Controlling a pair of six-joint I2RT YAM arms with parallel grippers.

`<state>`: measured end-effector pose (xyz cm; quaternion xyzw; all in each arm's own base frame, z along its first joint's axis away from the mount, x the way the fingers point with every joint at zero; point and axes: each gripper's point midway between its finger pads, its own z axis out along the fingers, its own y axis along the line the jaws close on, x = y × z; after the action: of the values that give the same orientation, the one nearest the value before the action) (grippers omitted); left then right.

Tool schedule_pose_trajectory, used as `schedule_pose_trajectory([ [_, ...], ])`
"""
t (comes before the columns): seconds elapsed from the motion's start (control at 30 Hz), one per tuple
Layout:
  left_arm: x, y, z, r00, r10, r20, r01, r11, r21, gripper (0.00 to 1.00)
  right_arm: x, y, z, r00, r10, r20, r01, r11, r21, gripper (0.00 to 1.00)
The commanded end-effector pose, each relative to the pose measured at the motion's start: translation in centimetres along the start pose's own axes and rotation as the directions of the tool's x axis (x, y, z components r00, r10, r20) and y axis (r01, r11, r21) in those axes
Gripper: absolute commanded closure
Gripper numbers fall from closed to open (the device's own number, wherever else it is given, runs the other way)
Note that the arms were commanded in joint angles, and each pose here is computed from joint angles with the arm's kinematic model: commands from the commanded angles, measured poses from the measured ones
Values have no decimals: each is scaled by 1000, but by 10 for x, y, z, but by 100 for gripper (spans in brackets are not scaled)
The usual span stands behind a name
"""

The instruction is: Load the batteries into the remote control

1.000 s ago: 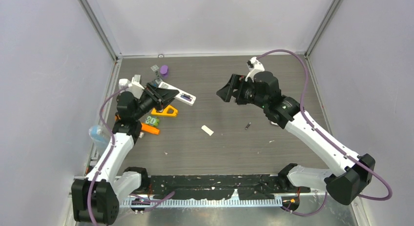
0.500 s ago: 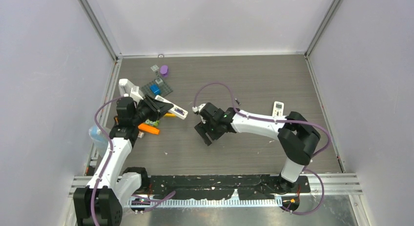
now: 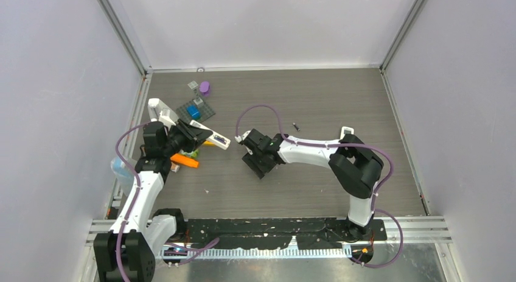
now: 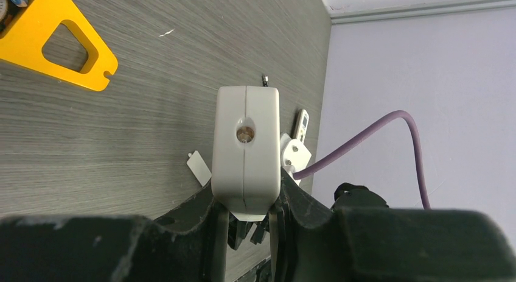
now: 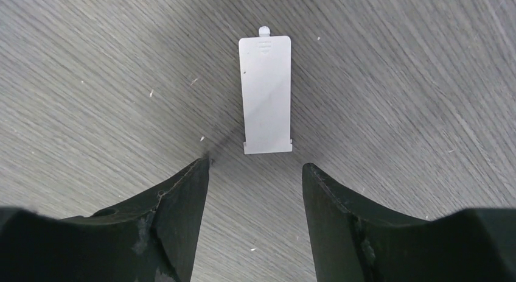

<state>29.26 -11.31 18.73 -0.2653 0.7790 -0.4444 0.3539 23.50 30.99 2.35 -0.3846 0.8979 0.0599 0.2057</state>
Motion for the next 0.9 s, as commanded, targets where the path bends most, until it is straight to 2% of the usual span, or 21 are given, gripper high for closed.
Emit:
schedule_pose_trajectory([
  [0.0, -8, -1, 0, 999, 33, 26, -33, 999, 12, 100, -19, -6, 0, 999, 19, 41, -19, 1000, 3, 38],
  [0.47, -14, 0, 6, 1000, 12, 27, -12, 1000, 12, 100, -3, -4, 21, 998, 46, -42, -51, 992, -117, 45],
  [0.73, -15, 0, 8, 1000, 2, 21, -2, 1000, 7, 100, 9, -1, 23, 994, 18, -109, -34, 989, -144, 59],
  [0.87, -15, 1, 9, 1000, -1, 19, 1, 1000, 4, 100, 14, -4, 23, 992, 1, -123, -16, 992, -123, 61],
])
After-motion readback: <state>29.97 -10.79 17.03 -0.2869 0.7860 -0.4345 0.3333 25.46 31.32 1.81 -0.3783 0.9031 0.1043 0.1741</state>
